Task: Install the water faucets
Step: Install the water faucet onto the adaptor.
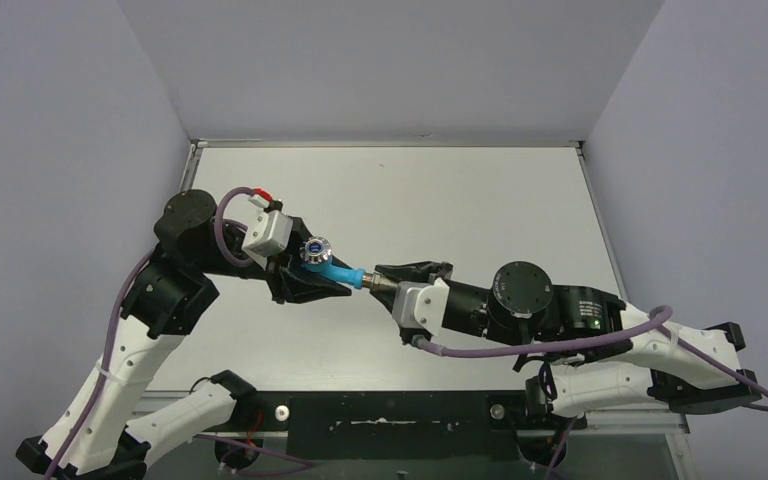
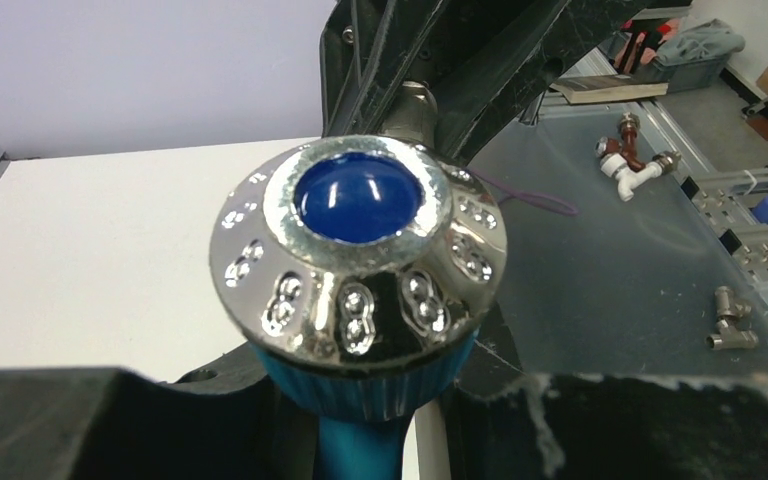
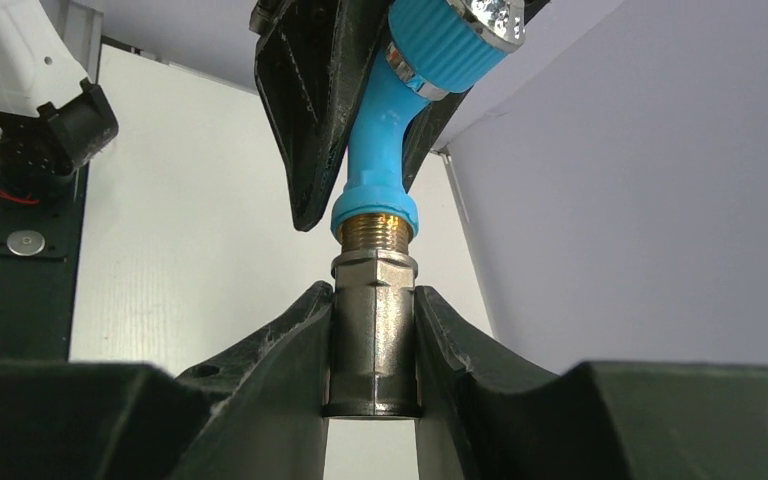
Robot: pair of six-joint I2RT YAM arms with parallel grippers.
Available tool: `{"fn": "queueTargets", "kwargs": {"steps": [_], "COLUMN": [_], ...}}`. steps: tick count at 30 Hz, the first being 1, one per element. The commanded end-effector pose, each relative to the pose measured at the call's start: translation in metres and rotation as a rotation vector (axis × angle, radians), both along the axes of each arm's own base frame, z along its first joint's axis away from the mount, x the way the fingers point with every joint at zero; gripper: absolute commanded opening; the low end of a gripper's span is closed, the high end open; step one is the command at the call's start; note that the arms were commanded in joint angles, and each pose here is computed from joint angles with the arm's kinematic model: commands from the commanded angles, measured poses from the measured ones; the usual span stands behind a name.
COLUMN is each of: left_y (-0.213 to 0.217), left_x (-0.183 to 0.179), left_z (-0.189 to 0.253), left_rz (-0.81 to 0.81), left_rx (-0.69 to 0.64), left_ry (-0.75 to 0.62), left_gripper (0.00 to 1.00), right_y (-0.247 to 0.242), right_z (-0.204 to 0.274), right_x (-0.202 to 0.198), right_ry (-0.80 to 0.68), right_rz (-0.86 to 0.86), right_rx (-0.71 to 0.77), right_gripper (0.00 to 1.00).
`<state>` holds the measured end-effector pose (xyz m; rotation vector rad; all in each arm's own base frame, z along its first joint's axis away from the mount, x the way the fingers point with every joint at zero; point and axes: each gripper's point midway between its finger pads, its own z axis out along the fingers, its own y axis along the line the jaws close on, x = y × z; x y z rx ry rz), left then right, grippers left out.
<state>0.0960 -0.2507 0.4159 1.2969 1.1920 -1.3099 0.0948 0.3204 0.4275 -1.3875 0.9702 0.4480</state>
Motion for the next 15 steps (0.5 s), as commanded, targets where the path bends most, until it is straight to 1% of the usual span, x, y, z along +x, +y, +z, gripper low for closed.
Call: {"fn": "queueTargets", "kwargs": {"steps": [1, 6, 15], "left_y": [-0.0005, -0.0008, -0.0030], "left_x": [0.0021, 0.0047, 0.0056], "left_z": [0.0086, 0.0036, 0.0034], "left_rz": [0.000, 0.006, -0.003], "left_rx": [-0.002, 0.022, 0.023], "left_ry": [-0.079, -0.083, -0.089], "left_gripper": [0.00, 0.00, 0.00], "right_y": [0.0186, 0.0203, 0.0271], "right_z": [0.0174, 0.0102, 0.0079], "right_x": [-0.0152, -0.0151, -0.0147], "right_ry": [0.126, 0.184, 0.328], "right_rz": [0.067, 0.062, 0.085], "right_rx": [0.082, 0.048, 0.091], "right_gripper": [0.00, 0.00, 0.00]}}
